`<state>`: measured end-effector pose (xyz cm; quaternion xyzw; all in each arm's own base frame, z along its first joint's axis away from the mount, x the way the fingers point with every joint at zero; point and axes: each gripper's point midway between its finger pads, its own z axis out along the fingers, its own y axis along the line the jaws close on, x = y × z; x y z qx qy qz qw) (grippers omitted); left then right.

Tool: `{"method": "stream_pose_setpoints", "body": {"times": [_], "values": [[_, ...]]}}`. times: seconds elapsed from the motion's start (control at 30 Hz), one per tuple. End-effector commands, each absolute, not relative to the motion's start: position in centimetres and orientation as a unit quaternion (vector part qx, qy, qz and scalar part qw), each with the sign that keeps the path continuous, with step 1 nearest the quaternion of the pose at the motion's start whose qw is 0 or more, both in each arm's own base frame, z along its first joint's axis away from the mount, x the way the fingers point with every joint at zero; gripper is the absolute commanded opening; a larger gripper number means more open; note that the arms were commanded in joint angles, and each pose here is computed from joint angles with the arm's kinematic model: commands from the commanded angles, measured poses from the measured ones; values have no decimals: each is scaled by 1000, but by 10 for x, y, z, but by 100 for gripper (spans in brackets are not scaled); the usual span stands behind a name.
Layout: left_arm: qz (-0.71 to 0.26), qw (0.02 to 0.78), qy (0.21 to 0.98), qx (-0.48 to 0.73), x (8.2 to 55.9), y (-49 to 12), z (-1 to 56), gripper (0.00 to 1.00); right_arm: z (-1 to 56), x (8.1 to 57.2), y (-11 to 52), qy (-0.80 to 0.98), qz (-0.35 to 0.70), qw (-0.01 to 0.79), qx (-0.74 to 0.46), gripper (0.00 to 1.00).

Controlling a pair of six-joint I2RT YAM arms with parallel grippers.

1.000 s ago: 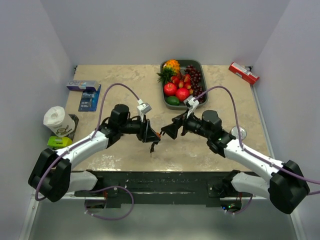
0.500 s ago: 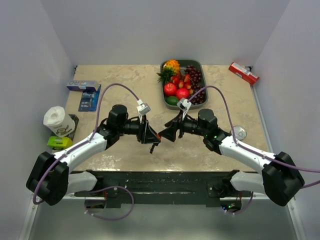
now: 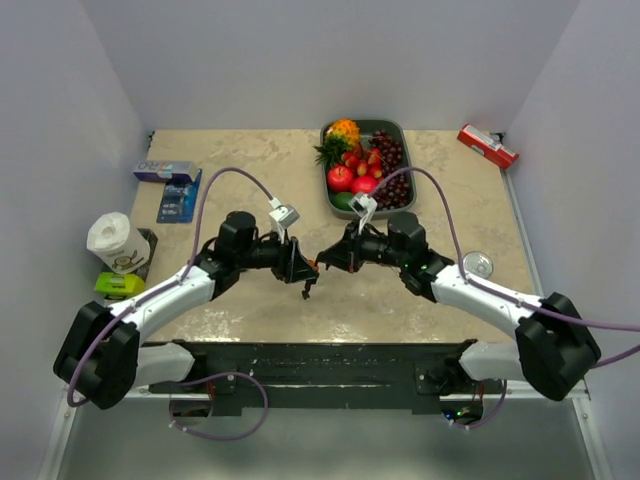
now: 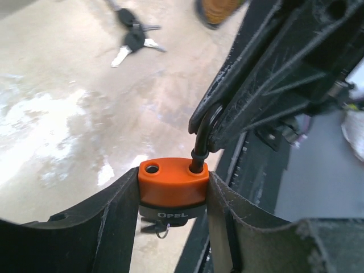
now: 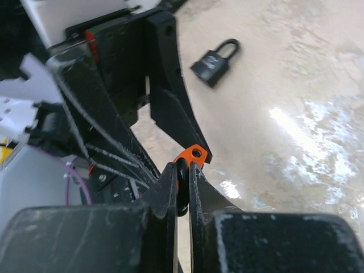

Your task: Unlock with the key

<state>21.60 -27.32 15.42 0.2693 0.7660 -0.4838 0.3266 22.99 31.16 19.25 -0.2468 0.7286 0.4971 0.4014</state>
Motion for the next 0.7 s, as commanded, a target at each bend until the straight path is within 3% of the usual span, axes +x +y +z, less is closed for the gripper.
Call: {"method": "stream_pose_setpoints", "body": {"times": [0.0,0.27,0.57,0.6,0.67], "values": [[-425,360,807,199,256,-267,151,0,164,277,308,790,415,411,-188,0],[-306,354,879,92,297,-248,106,0,115,324,326,839,352,388,-144,0],[-280,331,897,84,315,-255,79,0,61,360,325,881,264,367,-138,0],[-280,329,898,85,315,-256,78,2,57,362,325,883,258,366,-140,0],[-275,324,901,85,317,-256,71,14,48,367,322,889,241,363,-142,0]]}}
